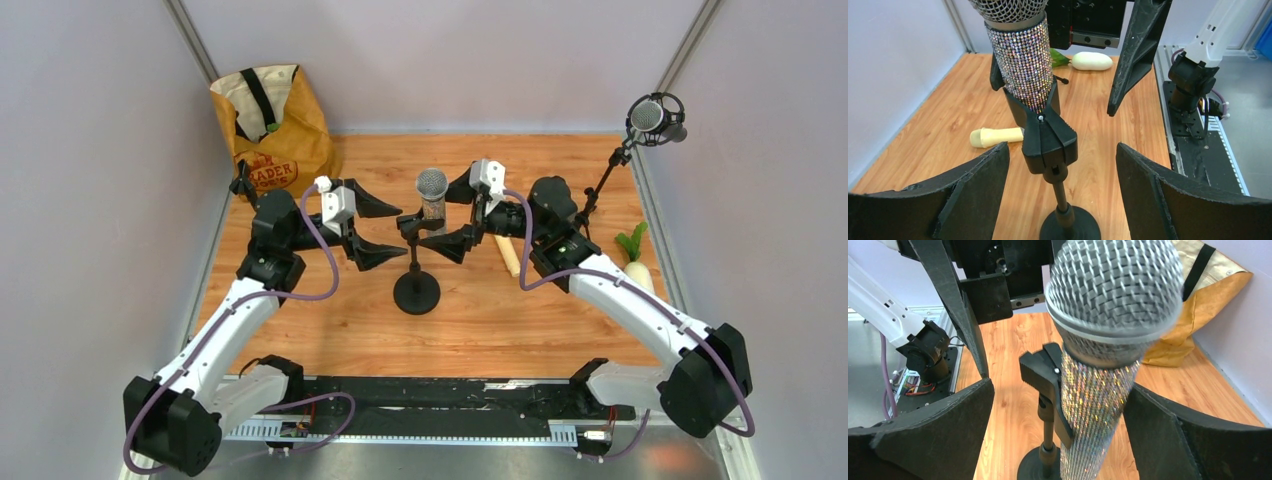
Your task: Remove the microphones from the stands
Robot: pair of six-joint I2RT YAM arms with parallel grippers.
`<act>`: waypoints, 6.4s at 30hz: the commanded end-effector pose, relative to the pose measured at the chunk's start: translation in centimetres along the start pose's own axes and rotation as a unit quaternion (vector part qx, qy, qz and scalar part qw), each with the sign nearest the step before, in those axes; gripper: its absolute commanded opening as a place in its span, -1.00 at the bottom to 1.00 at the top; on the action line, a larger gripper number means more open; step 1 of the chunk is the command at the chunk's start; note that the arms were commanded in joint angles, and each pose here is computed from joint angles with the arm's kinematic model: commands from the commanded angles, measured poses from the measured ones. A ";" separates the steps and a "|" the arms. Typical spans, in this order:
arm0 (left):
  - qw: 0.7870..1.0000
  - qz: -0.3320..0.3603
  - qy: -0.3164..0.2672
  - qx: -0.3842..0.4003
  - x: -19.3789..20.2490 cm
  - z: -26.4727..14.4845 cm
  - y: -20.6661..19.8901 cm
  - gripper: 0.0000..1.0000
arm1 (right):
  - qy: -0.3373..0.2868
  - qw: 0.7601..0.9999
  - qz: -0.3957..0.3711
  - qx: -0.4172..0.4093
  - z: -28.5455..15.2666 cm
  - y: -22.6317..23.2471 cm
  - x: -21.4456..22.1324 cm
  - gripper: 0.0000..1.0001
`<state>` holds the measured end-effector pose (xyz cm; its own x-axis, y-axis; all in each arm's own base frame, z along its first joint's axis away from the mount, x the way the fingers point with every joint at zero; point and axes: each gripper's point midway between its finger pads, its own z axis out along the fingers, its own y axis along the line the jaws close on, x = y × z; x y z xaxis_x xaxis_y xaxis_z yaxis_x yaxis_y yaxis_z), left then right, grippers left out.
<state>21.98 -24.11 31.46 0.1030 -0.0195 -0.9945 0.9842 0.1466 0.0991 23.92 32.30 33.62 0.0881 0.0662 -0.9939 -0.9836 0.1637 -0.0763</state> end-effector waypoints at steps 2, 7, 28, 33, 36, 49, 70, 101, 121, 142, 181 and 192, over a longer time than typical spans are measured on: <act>1.000 0.007 -0.009 0.000 -0.2 0.1 0.3 0.70 | -0.025 0.999 -0.028 0.007 0.4 0.0 -3.4 1.00; 1.000 0.004 -0.014 -0.003 -0.3 0.2 0.5 0.70 | -0.027 0.998 -0.039 0.028 0.0 -0.5 -4.2 1.00; 0.999 -0.026 -0.022 -0.001 0.1 0.6 0.8 0.70 | -0.028 0.997 0.012 0.072 1.2 -1.8 -4.5 0.72; 0.999 -0.027 -0.030 -0.001 -0.3 0.6 0.8 0.70 | -0.025 0.997 0.011 0.073 1.2 -1.9 -4.2 0.68; 0.999 -0.029 -0.031 -0.001 -0.3 0.6 0.7 0.65 | -0.023 0.997 0.007 0.073 1.2 -1.9 -4.1 0.61; 0.999 -0.028 -0.033 -0.007 -0.2 0.5 0.7 0.53 | -0.021 0.997 -0.010 0.069 1.0 -1.7 -3.9 0.00; 0.998 -0.039 -0.040 -0.026 -0.4 0.6 1.5 0.09 | -0.020 0.997 -0.015 0.068 0.8 -1.5 -3.8 -0.34; 0.999 -0.037 -0.032 -0.024 0.3 0.5 1.3 0.50 | -0.024 0.998 -0.016 0.052 0.6 -0.7 -4.2 -0.36; 0.998 -0.042 -0.032 -0.023 0.6 0.7 1.4 -0.40 | -0.026 0.998 -0.009 0.050 0.6 -0.6 -4.4 -0.35; 0.998 -0.044 -0.032 -0.024 0.7 0.7 1.5 -1.00 | -0.024 0.999 -0.007 0.049 0.7 -0.6 -4.2 -0.35; 0.996 -0.070 -0.059 0.012 -0.6 1.9 0.4 -0.35 | -0.032 0.996 0.027 0.078 0.8 -1.3 -4.3 -0.34; 0.997 -0.068 -0.045 0.004 0.5 1.8 0.5 -0.61 | -0.032 0.997 0.019 0.073 0.7 -1.0 -4.3 -0.34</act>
<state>23.08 -25.80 31.40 -0.0479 -0.1380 -0.9893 0.9889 0.1330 -0.0665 26.06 32.60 36.00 0.0327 0.0896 -0.9954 -0.9419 0.3360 -0.0007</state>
